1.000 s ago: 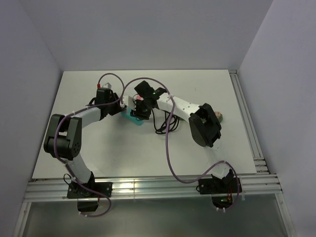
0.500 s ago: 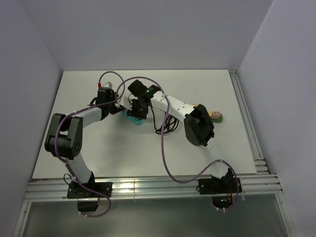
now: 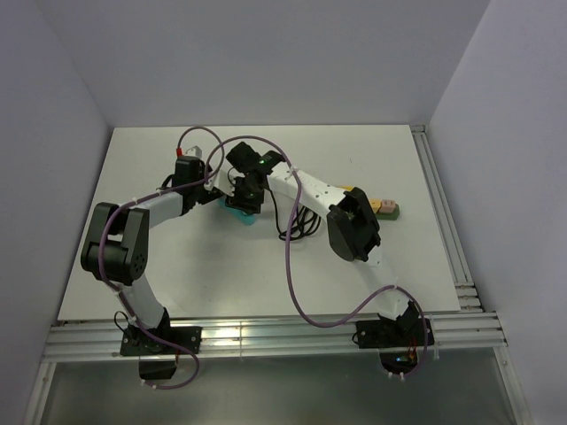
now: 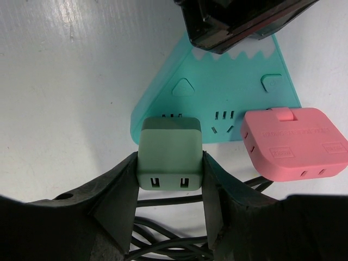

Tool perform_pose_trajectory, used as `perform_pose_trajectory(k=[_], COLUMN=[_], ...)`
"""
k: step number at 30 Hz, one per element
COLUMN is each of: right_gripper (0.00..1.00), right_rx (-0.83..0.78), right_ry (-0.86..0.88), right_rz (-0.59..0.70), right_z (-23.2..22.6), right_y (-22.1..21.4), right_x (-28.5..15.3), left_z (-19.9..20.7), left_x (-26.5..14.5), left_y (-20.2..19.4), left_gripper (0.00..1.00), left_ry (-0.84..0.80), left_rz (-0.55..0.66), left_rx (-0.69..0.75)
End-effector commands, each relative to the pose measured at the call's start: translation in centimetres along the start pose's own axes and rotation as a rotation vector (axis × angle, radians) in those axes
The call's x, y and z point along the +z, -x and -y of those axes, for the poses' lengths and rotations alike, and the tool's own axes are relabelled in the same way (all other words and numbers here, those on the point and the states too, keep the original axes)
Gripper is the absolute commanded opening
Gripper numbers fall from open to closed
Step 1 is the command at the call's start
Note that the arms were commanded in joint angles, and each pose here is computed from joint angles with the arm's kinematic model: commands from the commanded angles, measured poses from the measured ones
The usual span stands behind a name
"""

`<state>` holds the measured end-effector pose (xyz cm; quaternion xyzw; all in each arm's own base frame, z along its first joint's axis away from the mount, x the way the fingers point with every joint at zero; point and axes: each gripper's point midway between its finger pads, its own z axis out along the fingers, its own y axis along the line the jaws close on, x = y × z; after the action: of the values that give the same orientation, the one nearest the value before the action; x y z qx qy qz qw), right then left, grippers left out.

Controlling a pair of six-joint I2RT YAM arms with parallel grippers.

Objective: Insert the plug
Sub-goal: Insert the plug into the socket.

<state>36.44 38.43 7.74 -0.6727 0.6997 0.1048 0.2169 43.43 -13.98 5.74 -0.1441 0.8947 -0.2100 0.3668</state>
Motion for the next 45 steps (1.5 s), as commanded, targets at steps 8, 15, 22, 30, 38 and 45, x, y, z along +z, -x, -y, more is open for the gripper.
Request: perform_pose_trajectory(k=[8, 15, 22, 30, 38, 45], right_gripper=[0.00, 0.00, 0.00, 0.00, 0.00, 0.00], right_rx=[0.035, 0.062, 0.144, 0.186, 0.210, 0.219], right_ry=[0.042, 0.049, 0.026, 0.009, -0.025, -0.041], right_rz=[0.077, 0.045, 0.017, -0.011, -0.056, -0.059], right_z=[-1.8, -1.7, -1.3, -1.6, -1.6, -1.7], right_y=[1.9, 1.5, 2.0, 0.9, 0.7, 0.5], right_x=[3.6, 5.2, 5.3, 6.8, 8.0, 9.0], left_z=[-2.6, -2.4, -2.3, -2.2, -2.1, -2.0], left_x=[0.0, -0.1, -0.1, 0.0, -0.1, -0.1], left_y=[-7.9, -8.0, -8.1, -8.3, -8.4, -8.6], left_gripper=[0.39, 0.39, 0.38, 0.38, 0.37, 0.37], left_ry=[0.074, 0.060, 0.051, 0.044, 0.036, 0.030], left_rz=[-0.261, -0.267, -0.274, -0.284, -0.285, -0.290], left_rx=[0.025, 0.025, 0.025, 0.025, 0.024, 0.024])
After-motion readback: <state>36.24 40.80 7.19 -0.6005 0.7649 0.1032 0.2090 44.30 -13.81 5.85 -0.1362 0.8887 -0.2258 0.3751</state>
